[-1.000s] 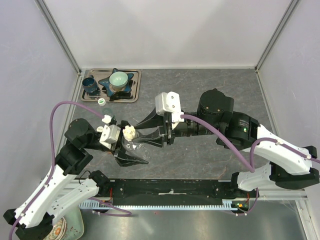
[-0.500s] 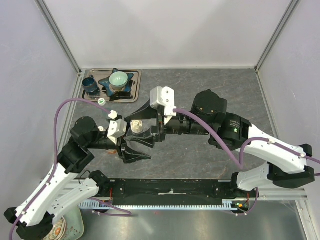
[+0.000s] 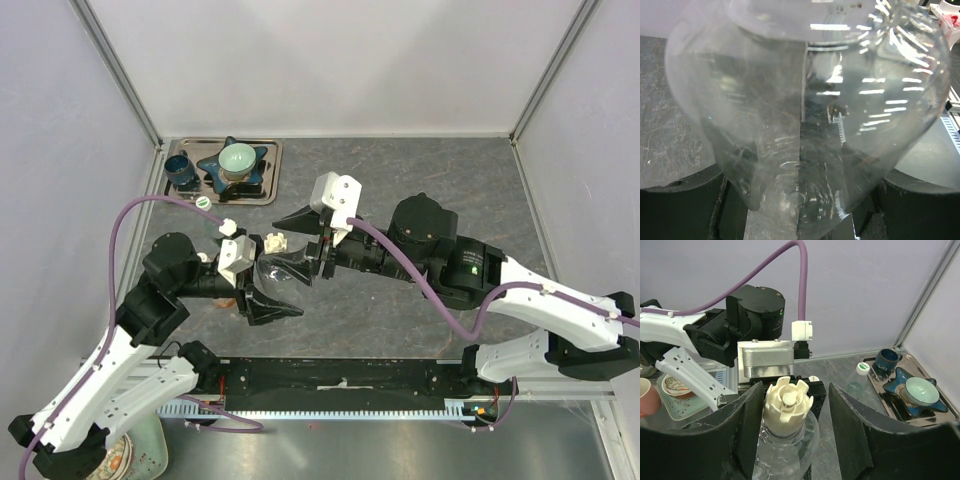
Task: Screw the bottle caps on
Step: Screw the bottle cap onto the plastic bottle.
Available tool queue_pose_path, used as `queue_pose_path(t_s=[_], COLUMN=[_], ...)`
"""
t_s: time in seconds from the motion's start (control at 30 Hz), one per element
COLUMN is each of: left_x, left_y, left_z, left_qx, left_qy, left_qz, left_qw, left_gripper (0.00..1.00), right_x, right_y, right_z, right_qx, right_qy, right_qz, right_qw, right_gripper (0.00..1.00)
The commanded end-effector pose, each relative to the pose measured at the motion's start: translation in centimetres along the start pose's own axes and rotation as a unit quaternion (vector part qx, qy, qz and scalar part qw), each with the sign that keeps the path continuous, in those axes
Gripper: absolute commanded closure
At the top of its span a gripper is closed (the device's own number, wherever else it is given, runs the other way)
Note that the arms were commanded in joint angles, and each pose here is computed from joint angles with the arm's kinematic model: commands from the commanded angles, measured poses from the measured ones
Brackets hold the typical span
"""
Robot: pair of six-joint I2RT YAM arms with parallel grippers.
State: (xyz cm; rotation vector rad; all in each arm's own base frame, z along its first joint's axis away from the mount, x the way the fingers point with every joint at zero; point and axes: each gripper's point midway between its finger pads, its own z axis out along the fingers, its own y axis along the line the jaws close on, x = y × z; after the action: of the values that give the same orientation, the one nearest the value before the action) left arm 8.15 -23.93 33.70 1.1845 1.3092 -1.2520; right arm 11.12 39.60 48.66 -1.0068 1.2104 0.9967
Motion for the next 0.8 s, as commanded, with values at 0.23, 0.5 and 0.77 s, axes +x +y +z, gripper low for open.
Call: queue_pose_path(t_s=[0.23,0.5,0.77], left_x=[-1.2,-1.2,-0.8], left_y=[-0.3,-0.5,-0.7], left_z=[-0.2,-0.4,-0.5], left_qx=[0.004,0.003,0.007], left_qy=[-0.018,-0.017,-0.013], left_qz=[0.027,0.038,0.039], left_qw=[0.999,0.999,0.999], left_gripper=[0.98,0.98,0.98], right_x=[-1.6,-0.2,-1.8], right_y=[0.4,0.5,1.9], right_z=[0.7,1.6,0.9], right_qx=[-0.009,-0.003,-0.049], right_qy=[-0.026,-0.004,-0.024], right_qz=[0.031,0.064,0.053], right_qw=[0.999,0.998,0.997], right_gripper=[0.48,0.57,1.00])
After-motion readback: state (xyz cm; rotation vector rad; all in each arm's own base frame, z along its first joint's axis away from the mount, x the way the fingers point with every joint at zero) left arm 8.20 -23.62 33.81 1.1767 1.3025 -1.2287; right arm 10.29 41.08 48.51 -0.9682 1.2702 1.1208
